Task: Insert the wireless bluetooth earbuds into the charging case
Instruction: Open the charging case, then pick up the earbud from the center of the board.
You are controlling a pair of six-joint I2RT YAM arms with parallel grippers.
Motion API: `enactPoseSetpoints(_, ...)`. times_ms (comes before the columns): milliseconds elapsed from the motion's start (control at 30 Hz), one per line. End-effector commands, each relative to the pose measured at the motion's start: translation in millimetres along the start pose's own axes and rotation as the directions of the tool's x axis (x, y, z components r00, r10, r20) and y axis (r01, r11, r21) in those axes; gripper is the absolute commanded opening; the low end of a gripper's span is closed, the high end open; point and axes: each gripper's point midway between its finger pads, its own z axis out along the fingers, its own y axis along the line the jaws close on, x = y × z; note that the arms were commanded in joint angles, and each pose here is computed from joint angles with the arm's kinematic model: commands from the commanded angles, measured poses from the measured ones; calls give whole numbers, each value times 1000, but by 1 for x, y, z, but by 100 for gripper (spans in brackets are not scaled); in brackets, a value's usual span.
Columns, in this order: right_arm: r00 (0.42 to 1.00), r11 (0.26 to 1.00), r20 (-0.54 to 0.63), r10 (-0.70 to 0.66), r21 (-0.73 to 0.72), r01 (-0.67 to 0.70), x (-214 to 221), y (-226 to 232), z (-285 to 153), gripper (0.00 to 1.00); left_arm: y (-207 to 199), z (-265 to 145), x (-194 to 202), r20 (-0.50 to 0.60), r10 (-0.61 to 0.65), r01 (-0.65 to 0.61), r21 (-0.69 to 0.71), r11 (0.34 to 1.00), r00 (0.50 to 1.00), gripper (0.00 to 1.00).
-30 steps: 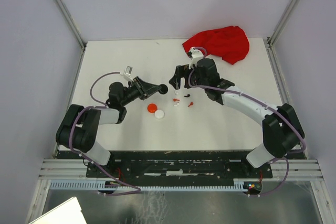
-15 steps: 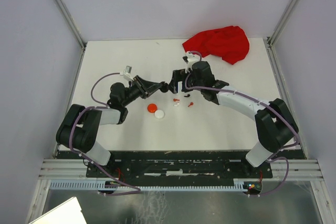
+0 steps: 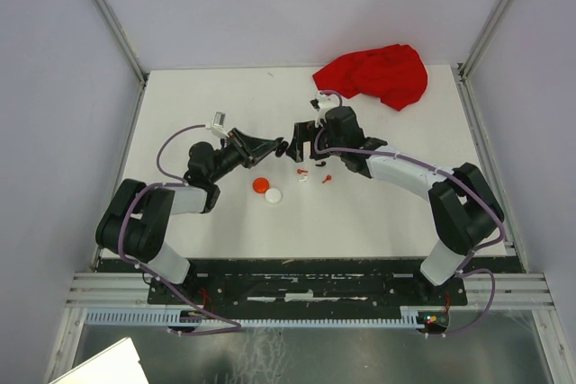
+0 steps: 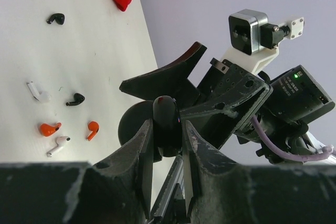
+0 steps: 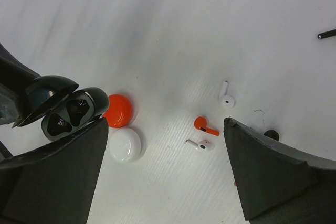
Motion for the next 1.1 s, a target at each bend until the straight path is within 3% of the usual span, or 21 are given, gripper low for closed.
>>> enactPoseSetpoints(0,995,1000,91,-29,15,27,-32,6,-9,99,-30,-1,-16,60,25,-30,73,997,998,3)
enactPoseSetpoints(267,1000,935,16,-20,353,13,-24,-65,-30,100,-23,-17,-60,232,38,-40,5,999,972,3)
enactPoseSetpoints(433,997,897,-82,1,441,36,-22,-93,-20,96,-27,-25,-64,264,54,-56,-2,998,963,3)
enactPoseSetpoints(733,967,891,-251,44,448,76,7,-107,0,83,-25,-33,-59,265,73,-70,-19,997,962,3)
enactPoseSetpoints(1067,959,897,-266,99,441,30,32,-107,-2,75,-17,-34,-54,259,66,-62,-26,998,964,3)
